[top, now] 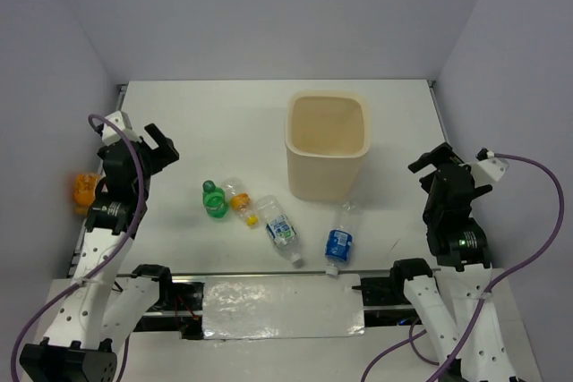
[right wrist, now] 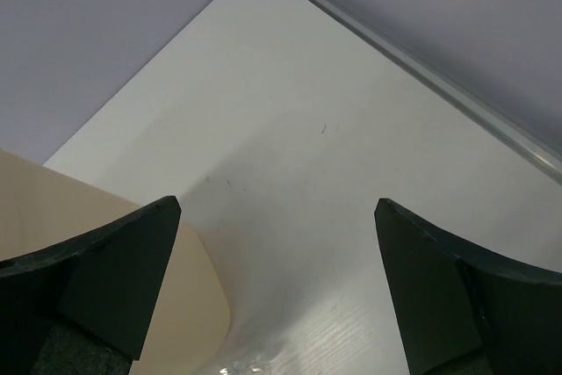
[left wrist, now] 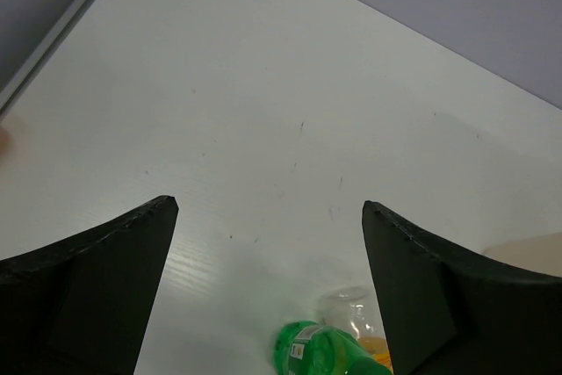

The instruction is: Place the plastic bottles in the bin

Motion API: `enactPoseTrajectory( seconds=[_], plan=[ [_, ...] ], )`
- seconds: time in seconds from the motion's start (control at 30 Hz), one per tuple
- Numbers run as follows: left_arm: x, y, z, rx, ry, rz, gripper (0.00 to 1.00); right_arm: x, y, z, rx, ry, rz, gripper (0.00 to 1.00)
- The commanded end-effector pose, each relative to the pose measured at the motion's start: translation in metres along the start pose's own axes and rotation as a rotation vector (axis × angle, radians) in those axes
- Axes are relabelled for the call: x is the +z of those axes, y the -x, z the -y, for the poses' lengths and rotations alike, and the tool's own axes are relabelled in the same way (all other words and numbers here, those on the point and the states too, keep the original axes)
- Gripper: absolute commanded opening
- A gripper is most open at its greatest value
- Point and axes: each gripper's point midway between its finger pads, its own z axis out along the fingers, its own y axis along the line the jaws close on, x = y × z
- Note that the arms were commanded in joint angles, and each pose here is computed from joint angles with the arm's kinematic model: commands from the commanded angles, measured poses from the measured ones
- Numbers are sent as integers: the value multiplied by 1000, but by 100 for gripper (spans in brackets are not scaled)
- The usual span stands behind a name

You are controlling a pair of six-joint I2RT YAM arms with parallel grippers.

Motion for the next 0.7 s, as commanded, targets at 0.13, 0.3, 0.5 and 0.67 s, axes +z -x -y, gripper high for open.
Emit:
enactPoseTrajectory(
  seconds=[0.13, 0.3, 0.5, 0.67],
  plan=[
    [0, 3, 16, -27, -86, 19, 99, -4, -31, 1, -83, 23, -146, 100],
    [7, -6, 19, -20, -98, -18, 99, -11, -97, -3, -182, 122, -416, 100],
    [13, -16, 25, -12, -123, -65, 99, -37, -185, -28, -107, 398, -702, 100],
    [19, -22, 23, -7, -105, -86, 99, -50, -231, -31, -76, 432, -802, 100]
  ],
)
